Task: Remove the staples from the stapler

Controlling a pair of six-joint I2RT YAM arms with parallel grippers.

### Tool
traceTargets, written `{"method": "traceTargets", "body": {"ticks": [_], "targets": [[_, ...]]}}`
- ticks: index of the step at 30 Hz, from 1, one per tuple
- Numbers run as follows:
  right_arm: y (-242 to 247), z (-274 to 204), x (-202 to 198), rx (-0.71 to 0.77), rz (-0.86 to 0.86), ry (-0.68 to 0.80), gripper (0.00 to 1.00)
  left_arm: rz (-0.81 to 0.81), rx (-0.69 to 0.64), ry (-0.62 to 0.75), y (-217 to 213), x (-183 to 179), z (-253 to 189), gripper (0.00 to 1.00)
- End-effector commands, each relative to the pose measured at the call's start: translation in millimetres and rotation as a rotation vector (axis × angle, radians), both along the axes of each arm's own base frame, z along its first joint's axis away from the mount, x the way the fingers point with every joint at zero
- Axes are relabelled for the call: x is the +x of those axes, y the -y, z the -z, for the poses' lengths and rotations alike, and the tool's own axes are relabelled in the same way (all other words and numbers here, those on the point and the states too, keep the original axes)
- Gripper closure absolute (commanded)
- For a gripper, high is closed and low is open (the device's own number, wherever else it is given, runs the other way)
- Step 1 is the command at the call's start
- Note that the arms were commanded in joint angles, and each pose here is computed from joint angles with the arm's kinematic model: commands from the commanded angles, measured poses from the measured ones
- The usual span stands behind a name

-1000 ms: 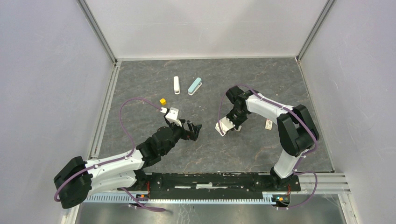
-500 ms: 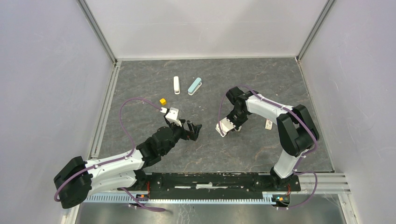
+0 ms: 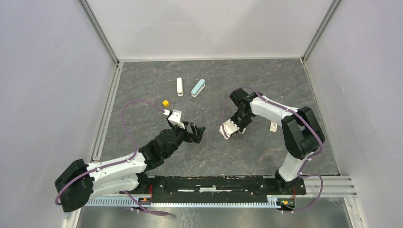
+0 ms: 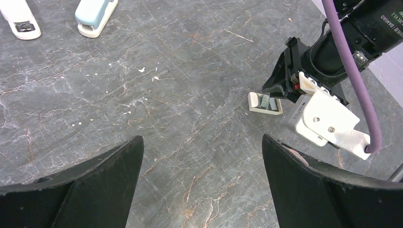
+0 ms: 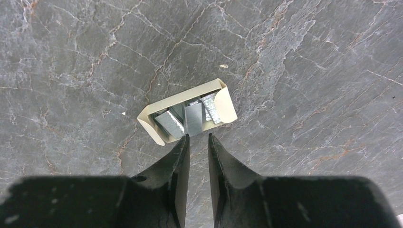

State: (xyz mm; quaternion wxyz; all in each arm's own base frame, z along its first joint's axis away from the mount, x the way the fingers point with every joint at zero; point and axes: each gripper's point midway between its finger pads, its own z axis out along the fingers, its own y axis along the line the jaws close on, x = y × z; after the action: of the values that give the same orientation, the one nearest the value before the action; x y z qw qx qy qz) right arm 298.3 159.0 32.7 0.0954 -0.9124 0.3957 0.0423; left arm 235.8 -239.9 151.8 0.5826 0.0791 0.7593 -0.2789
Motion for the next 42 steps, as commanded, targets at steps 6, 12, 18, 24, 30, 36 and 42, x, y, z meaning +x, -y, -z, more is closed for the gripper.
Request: {"method": "traceTargets", "body": {"ticks": [6,12,18,24,30,36,42], "targets": [[-7.2,-6.5,5.7,0.032,-0.031,0.042,0.74,-0.042,-0.08,0.017,-2.3,5.4,-15.8,0.0],[-8.6,-7.5,6.1,0.042,-0.03,0.046,0.74,-0.041,-0.08,0.018,-1.8,5.7,-16.7,0.0],[-6.2,-11.7,5.0,0.031,-0.031,0.046,0.74,-0.041,-0.082,0.02,-2.2,5.5,-17.6,0.0],[-3.0,-16.2,0.5,0.025,-0.041,0.039,0.74,-0.042,-0.083,0.017,-2.6,5.2,-16.6,0.0],[0.5,-13.1,-5.7,0.009,-0.05,0.012,0.74,-0.041,-0.087,0.018,-3.3,4.3,-16.8,0.0],[1.1,-6.5,-6.6,0.004,-0.042,0.001,0.73,-0.041,-0.086,0.016,-3.7,4.0,-16.0,0.0],[-0.2,-3.5,-3.3,0.003,-0.039,0.002,0.73,-0.045,-0.083,0.017,-4.1,4.5,-15.6,0.0]]}}
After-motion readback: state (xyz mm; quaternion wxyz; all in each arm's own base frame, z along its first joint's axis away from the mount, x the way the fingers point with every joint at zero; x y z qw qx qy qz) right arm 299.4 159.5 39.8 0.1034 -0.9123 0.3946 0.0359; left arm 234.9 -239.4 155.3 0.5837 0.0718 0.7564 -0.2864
